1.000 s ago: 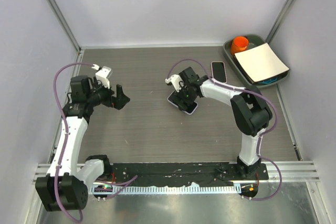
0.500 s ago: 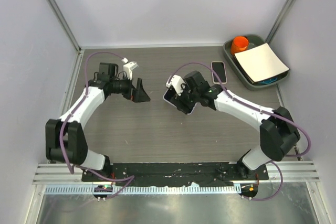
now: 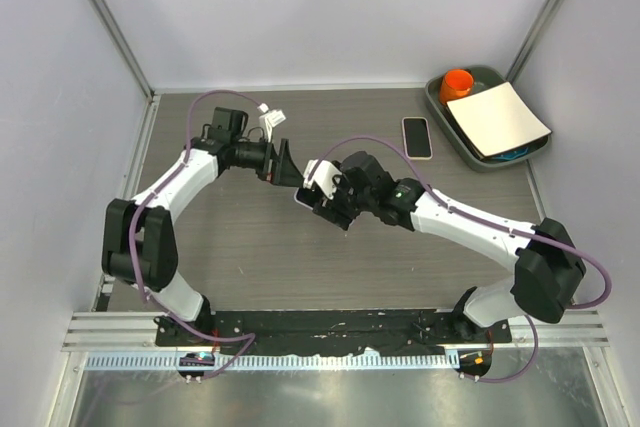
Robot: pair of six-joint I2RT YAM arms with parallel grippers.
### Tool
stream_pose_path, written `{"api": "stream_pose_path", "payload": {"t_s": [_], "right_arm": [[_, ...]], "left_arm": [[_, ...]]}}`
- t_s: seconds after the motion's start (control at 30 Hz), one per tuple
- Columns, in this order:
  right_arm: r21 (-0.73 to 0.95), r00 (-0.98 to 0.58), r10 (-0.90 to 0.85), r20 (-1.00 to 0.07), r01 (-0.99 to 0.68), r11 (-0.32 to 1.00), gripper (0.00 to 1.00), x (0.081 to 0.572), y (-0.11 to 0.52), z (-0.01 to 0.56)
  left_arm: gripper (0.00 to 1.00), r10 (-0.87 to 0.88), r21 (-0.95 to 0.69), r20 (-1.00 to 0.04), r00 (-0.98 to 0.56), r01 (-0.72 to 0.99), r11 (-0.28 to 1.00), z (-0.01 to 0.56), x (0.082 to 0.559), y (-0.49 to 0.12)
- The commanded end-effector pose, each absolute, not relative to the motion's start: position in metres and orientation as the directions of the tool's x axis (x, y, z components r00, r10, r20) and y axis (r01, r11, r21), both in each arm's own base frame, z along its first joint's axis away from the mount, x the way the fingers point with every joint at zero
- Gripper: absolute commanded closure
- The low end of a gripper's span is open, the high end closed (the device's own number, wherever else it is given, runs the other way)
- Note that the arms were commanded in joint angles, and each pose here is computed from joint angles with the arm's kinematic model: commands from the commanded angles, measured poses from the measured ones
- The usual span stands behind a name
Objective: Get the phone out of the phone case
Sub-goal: Pick up the phone at the center of the board.
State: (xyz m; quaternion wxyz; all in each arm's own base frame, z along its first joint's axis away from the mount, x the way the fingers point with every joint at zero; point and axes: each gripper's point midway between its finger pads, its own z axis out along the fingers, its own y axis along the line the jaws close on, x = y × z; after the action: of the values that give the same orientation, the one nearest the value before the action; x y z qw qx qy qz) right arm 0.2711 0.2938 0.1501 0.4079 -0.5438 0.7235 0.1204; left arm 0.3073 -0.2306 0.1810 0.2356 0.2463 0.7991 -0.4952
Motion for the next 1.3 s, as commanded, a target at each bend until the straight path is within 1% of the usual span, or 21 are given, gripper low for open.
{"api": "stream_pose_path", "payload": {"t_s": [0.0,0.17,0.27,0.37,0.4,0.63,0.67,0.83,0.93,1.03,1.07,1.13,1.17,1.23,1.27], "right_arm": [[-0.356,0.034,-0.599,-0.8,-0.83,0.429,0.8,0.284,0.308,0.201],[-0.367,0.05,-0.594,-0.803,-0.827,0.426,0.8,0.281,0.312,0.205],[-0.392,0.051,-0.602,-0.797,-0.802,0.451,0.8,0.286,0.311,0.208],[-0.405,0.054,-0.605,-0.795,-0.789,0.462,0.8,0.288,0.311,0.208],[-0.408,0.056,-0.604,-0.795,-0.787,0.464,0.8,0.288,0.312,0.208],[-0.422,0.068,-0.608,-0.791,-0.78,0.462,0.8,0.286,0.316,0.208],[-0.425,0.071,-0.606,-0.793,-0.777,0.465,0.8,0.287,0.317,0.21],[-0.435,0.078,-0.613,-0.786,-0.775,0.459,0.8,0.285,0.32,0.209],[-0.441,0.083,-0.617,-0.783,-0.773,0.456,0.8,0.285,0.322,0.209],[-0.448,0.086,-0.621,-0.779,-0.769,0.456,0.8,0.286,0.322,0.208],[-0.45,0.086,-0.621,-0.779,-0.766,0.458,0.8,0.286,0.322,0.208],[-0.454,0.088,-0.62,-0.78,-0.761,0.463,0.8,0.287,0.323,0.209],[-0.458,0.085,-0.622,-0.779,-0.754,0.47,0.8,0.288,0.321,0.21],[-0.463,0.088,-0.619,-0.78,-0.746,0.478,0.78,0.29,0.321,0.212],[-0.468,0.087,-0.623,-0.777,-0.742,0.481,0.77,0.291,0.321,0.212]], "left_arm": [[0.04,0.163,-0.69,-0.632,-0.758,0.645,0.329,0.196,0.31,-0.244],[0.08,0.187,-0.71,-0.608,-0.771,0.634,0.307,0.19,0.305,-0.253],[0.12,0.198,-0.722,-0.597,-0.777,0.628,0.29,0.188,0.302,-0.257],[0.2,0.209,-0.733,-0.586,-0.782,0.623,0.274,0.187,0.299,-0.26],[0.24,0.216,-0.734,-0.587,-0.78,0.626,0.264,0.188,0.297,-0.262],[0.33,0.232,-0.743,-0.575,-0.784,0.62,0.253,0.186,0.293,-0.267],[0.36,0.233,-0.746,-0.572,-0.787,0.617,0.252,0.185,0.293,-0.267],[0.44,0.243,-0.75,-0.568,-0.787,0.616,0.242,0.186,0.29,-0.27],[0.51,0.245,-0.75,-0.567,-0.786,0.616,0.239,0.186,0.289,-0.271],[0.64,0.247,-0.751,-0.567,-0.785,0.617,0.236,0.185,0.289,-0.271],[0.72,0.246,-0.75,-0.569,-0.785,0.617,0.237,0.185,0.29,-0.271],[0.79,0.249,-0.751,-0.567,-0.785,0.617,0.234,0.185,0.289,-0.272],[0.86,0.25,-0.755,-0.563,-0.788,0.614,0.232,0.184,0.288,-0.272],[0.93,0.25,-0.753,-0.566,-0.786,0.616,0.232,0.185,0.288,-0.272],[1.0,0.251,-0.754,-0.565,-0.786,0.615,0.23,0.185,0.288,-0.272]]}}
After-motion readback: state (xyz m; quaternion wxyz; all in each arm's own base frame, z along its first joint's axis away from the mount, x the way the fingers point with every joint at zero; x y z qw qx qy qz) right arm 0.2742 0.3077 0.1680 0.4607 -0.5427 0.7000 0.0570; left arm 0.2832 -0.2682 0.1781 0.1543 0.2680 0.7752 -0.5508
